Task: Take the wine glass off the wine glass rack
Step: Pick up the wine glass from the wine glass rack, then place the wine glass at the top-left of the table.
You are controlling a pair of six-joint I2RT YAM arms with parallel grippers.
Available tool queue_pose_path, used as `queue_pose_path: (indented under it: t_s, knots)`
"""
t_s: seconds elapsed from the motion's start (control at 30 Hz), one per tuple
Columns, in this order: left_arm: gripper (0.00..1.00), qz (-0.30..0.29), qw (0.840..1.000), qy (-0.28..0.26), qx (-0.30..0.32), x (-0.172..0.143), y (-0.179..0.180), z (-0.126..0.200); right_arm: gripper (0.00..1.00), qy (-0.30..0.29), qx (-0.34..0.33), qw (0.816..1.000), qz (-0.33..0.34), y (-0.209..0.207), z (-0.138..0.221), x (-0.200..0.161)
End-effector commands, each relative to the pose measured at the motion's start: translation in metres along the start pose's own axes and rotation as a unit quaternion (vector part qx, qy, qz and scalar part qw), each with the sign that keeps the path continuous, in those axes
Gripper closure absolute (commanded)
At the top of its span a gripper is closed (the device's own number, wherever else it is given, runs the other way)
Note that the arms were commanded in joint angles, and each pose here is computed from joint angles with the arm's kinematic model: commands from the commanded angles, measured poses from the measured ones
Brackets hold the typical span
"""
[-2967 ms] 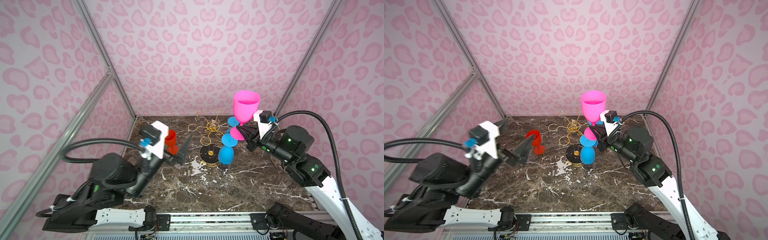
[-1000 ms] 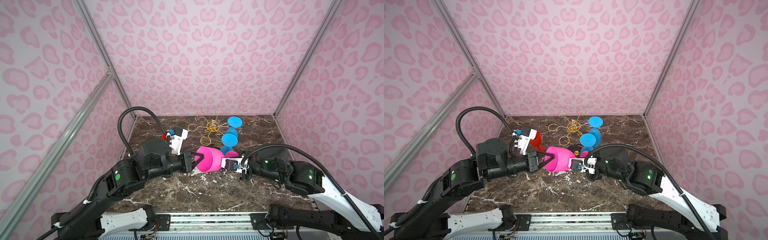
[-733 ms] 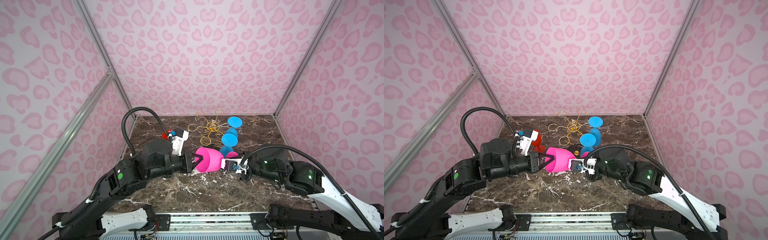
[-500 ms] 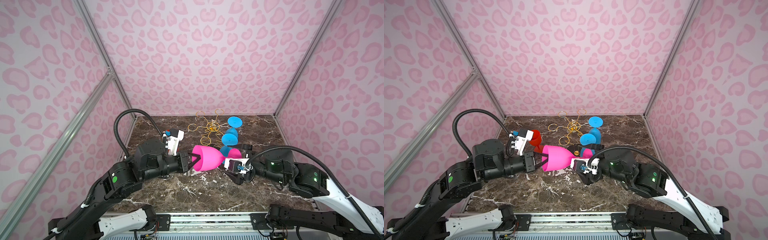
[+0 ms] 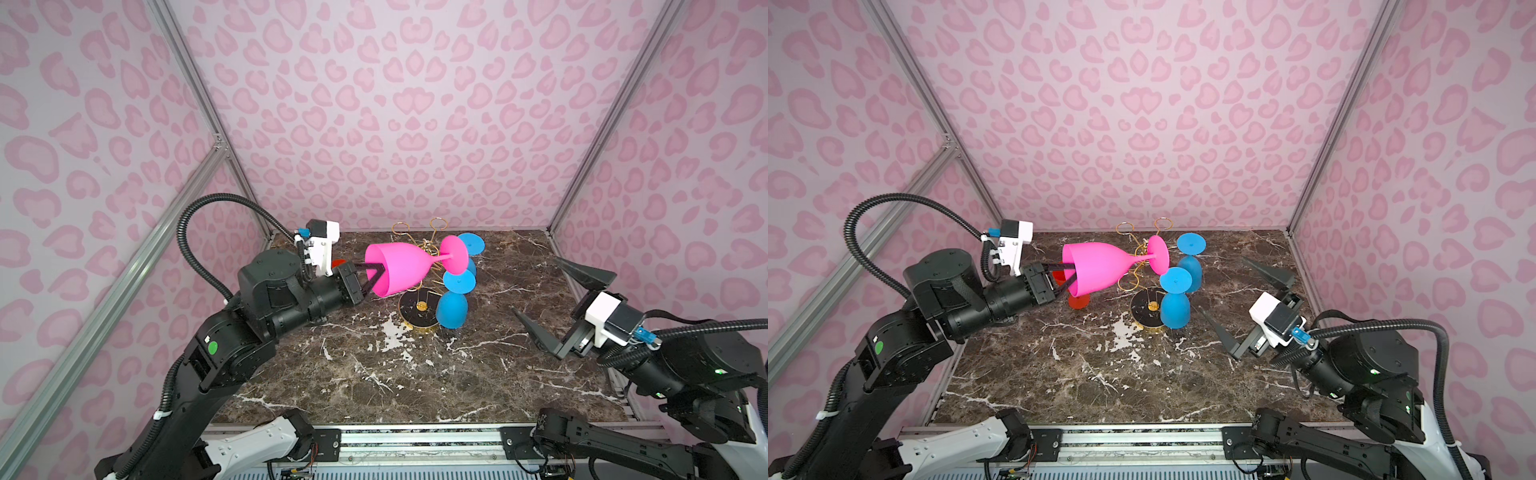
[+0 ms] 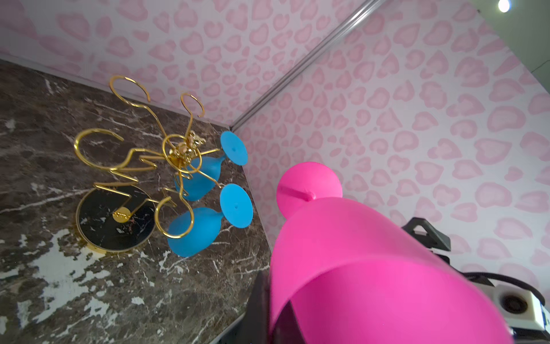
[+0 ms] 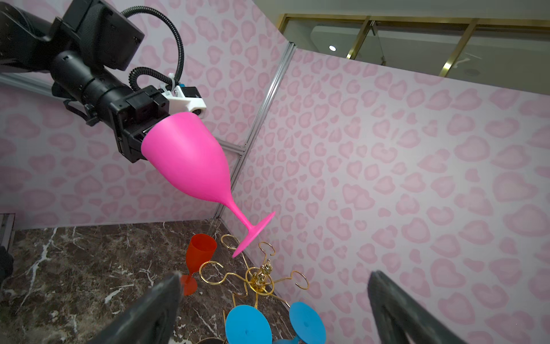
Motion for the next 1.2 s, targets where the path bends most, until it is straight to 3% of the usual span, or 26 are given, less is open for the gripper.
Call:
queue_pose_path:
  t_s: [0.0, 0.33, 0.57, 0.77, 0.93, 1.17]
  knots:
    - [0.97, -0.030, 0.999, -0.036, 0.011, 0.026, 0.009, 0.002, 0.00, 0.002, -0.014, 0.999, -0.030, -0.003, 0.001, -0.001]
    - [0.97, 0.013, 0.989, -0.089, 0.115, 0.117, 0.111, -0.024, 0.00, 0.044, 0.000, 0.998, -0.037, 0.006, -0.013, -0.017]
    - [0.97, 0.043, 0.983, -0.025, 0.176, 0.140, 0.190, -0.067, 0.00, 0.069, 0.015, 0.996, -0.045, 0.013, -0.019, -0.026]
    - [0.97, 0.029, 0.957, 0.028, 0.289, 0.140, 0.248, -0.087, 0.00, 0.084, 0.015, 0.995, -0.047, 0.015, -0.020, -0.034]
    - [0.97, 0.018, 0.938, 0.050, 0.343, 0.143, 0.279, -0.099, 0.00, 0.097, 0.011, 0.994, -0.045, 0.016, -0.020, -0.041]
    - [0.97, -0.007, 0.886, 0.087, 0.455, 0.134, 0.317, -0.082, 0.00, 0.110, 0.007, 0.993, -0.041, 0.018, -0.020, -0.050]
Point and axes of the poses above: each gripper's point midway between its finger pads, its own z axis back along the fingers, its own y axis along the line the jaws close on, x = y × z, the point moved 5 cm from there along z, back along the fingers, and after that the axes turned 6 degrees about -z, right-handed, at the moved point
